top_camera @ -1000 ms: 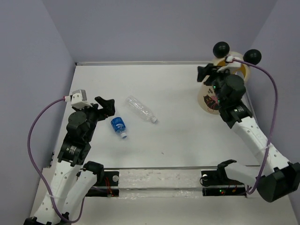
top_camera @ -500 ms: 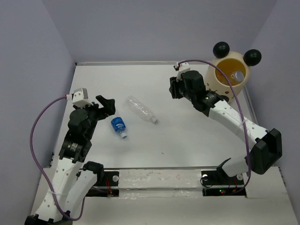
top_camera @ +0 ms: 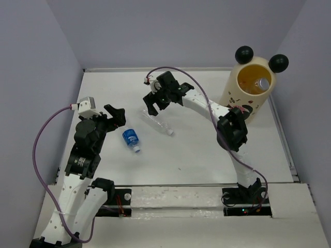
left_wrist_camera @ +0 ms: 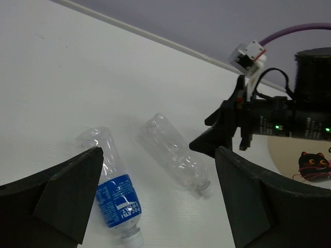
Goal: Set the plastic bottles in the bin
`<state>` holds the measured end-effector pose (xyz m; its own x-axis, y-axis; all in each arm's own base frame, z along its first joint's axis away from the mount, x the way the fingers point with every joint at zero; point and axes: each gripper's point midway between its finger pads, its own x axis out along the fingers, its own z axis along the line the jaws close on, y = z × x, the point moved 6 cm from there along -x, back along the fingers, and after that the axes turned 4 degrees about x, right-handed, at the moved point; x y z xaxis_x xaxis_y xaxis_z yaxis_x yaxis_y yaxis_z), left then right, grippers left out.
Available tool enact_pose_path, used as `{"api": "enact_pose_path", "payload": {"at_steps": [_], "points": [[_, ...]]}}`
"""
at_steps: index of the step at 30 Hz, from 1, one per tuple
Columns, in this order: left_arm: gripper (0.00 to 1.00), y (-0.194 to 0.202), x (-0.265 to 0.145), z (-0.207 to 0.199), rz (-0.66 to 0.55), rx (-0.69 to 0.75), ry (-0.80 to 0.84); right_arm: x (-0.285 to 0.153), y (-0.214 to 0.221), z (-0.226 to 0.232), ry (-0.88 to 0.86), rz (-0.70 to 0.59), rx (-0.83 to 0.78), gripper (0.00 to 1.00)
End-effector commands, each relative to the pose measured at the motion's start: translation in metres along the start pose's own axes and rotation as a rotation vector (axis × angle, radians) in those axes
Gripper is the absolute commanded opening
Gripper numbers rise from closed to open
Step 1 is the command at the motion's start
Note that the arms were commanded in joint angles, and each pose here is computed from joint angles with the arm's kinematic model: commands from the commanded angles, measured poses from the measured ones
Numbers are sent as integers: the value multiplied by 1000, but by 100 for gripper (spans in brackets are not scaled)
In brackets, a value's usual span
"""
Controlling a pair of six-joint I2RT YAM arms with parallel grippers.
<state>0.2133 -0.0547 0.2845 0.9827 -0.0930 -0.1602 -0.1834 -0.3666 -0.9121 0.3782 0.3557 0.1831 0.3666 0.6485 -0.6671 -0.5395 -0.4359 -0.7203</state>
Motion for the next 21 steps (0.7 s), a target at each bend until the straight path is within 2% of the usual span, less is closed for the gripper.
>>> {"api": "enact_pose_path", "payload": {"at_steps": [1, 2, 3, 7, 10, 13, 16, 19, 21], "points": [[99, -16, -1, -7, -55, 12, 37, 17, -16, 28, -94, 64, -97, 94], [99, -15, -1, -7, -53, 12, 37, 21, -22, 27, -88, 58, -101, 95], [99, -15, -1, -6, -52, 12, 36, 41, -9, 20, -79, 99, -92, 95], [99, -16, -2, -7, -54, 13, 42, 75, 3, 4, 20, 124, -107, 96], [99, -16, -2, -7, -56, 12, 43, 87, 5, -3, 58, 124, -115, 90], [99, -16, -2, -7, -58, 13, 38, 95, 0, -3, 55, 72, -97, 72], [99, -15, -2, -6, -56, 12, 33, 89, -31, 2, 60, -65, -67, 39], [99, -15, -1, -6, -57, 10, 32, 54, -69, 6, 109, -192, -55, 31], [99, -14, -1, -6, -54, 10, 34, 7, -100, 16, 126, -330, -63, 30]]}}
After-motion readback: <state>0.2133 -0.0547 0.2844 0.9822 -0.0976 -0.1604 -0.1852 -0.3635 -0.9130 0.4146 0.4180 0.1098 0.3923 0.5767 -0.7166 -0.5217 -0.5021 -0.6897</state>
